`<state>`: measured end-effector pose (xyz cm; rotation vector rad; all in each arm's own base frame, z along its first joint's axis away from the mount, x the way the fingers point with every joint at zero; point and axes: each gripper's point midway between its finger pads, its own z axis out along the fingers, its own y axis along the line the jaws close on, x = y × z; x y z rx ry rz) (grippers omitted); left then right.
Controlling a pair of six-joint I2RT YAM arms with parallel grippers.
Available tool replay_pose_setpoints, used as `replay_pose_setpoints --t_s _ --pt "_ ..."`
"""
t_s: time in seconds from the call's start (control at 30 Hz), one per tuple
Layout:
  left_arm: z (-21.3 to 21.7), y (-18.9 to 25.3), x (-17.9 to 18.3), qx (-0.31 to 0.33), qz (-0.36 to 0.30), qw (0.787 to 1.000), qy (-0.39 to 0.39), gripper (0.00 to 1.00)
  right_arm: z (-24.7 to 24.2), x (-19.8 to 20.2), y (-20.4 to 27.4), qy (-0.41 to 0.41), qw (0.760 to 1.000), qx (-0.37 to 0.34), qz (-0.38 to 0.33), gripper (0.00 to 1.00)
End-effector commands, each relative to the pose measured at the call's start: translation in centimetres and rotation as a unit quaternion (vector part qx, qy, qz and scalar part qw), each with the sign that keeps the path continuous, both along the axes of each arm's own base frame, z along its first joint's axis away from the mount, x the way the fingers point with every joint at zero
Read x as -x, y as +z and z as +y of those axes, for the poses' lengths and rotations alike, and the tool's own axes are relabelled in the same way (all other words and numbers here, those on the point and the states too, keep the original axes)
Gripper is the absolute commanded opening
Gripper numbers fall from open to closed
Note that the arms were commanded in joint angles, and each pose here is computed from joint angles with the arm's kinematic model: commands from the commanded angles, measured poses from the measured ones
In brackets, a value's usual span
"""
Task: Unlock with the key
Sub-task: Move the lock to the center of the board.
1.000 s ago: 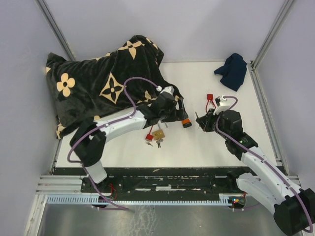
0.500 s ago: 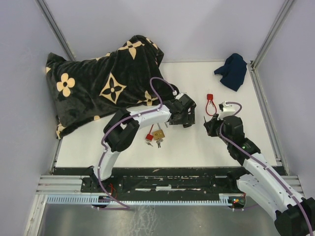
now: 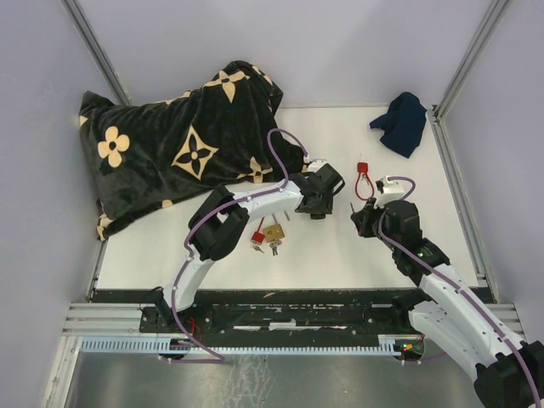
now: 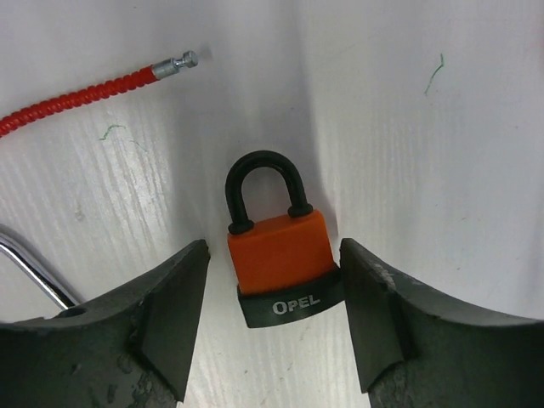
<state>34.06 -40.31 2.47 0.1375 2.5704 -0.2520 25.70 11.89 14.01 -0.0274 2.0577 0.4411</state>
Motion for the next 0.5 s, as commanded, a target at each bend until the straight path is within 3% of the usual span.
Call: replay_pose_setpoints --t_s 0.0,0.2,0.47 --pt "3.2 -0.8 1.5 -0.063 0.005 0.998 -0.023 0.66 0.7 -0.3 0.7 0.022 1.0 -0.003 -0.01 0.02" --pt "6.0 -0.2 3.9 -0.083 0.017 0.996 -0.04 0.55 1.8 0.0 0.4 0.051 0.999 -0.012 0.002 0.02" --pt "6.3 0.0 6.3 -0.075 0.059 0.992 -0.079 0.57 2.4 0.0 0.0 0.065 0.998 -0.016 0.015 0.02"
